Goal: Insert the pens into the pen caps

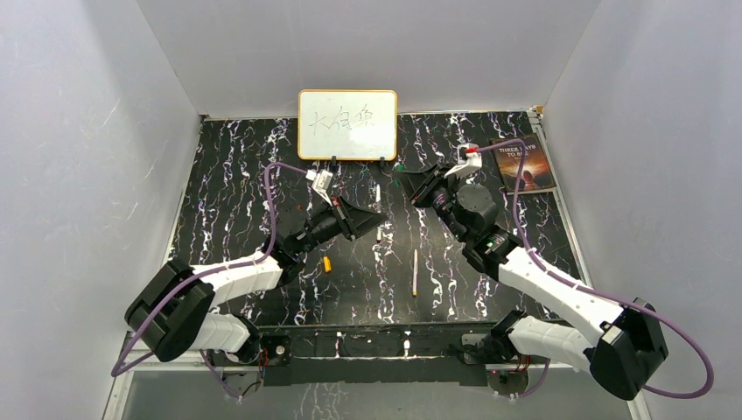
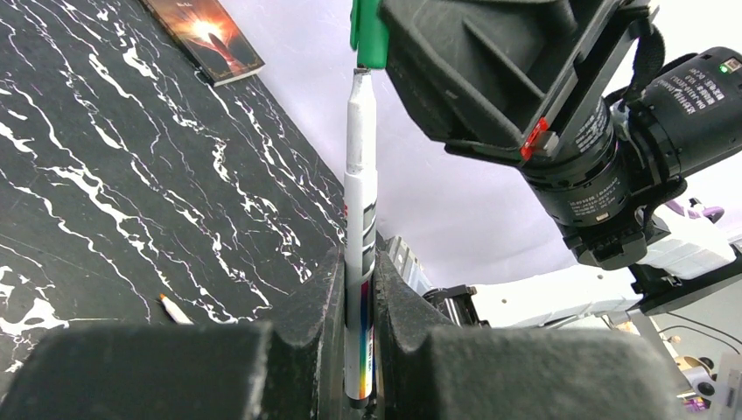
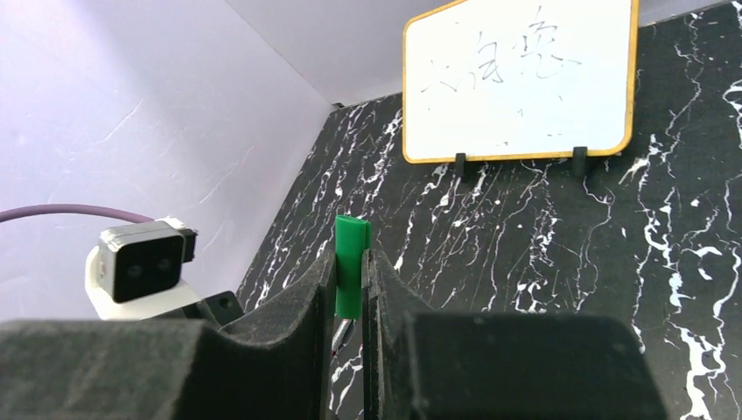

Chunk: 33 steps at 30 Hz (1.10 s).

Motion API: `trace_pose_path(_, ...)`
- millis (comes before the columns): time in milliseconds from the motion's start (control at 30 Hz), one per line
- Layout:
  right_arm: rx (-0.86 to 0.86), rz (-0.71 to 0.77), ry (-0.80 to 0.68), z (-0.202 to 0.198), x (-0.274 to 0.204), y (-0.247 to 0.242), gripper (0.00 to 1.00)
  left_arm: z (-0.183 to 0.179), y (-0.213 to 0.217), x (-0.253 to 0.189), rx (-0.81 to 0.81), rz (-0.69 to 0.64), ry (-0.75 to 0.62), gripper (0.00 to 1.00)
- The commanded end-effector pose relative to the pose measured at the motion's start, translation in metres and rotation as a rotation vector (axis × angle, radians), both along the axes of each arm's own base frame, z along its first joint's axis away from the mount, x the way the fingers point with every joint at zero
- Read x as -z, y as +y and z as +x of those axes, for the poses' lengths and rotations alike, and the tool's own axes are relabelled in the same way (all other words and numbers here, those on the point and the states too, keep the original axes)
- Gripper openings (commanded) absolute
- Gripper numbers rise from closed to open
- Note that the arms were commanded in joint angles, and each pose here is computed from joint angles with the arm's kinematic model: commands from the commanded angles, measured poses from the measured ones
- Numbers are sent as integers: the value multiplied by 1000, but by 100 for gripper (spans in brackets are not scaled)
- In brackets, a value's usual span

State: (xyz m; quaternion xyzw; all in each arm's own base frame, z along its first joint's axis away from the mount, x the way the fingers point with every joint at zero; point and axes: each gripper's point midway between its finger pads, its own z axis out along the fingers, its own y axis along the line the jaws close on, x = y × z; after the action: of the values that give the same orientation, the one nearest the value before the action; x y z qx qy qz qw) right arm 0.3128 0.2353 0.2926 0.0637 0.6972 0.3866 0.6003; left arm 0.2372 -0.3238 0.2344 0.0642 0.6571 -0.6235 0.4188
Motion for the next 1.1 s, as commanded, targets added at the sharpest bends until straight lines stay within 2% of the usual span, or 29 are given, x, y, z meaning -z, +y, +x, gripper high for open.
trace_pose_path(0,-45,58,-127,-1,-43,7,0,-1,-7,-26,12,-51,-59,0)
trace_pose_path(233,-117,-2,-164,3,-48,25,0,2,-11,-22,21,-26,-61,0)
trace_pose_path(767,-142,0,-206,5,-61,30,0,2,-13,-18,29,-5,-58,0)
trace_pose_path(1067,-164,-11,-185,4,-50,35,0,2,-13,-22,31,-6,-70,0)
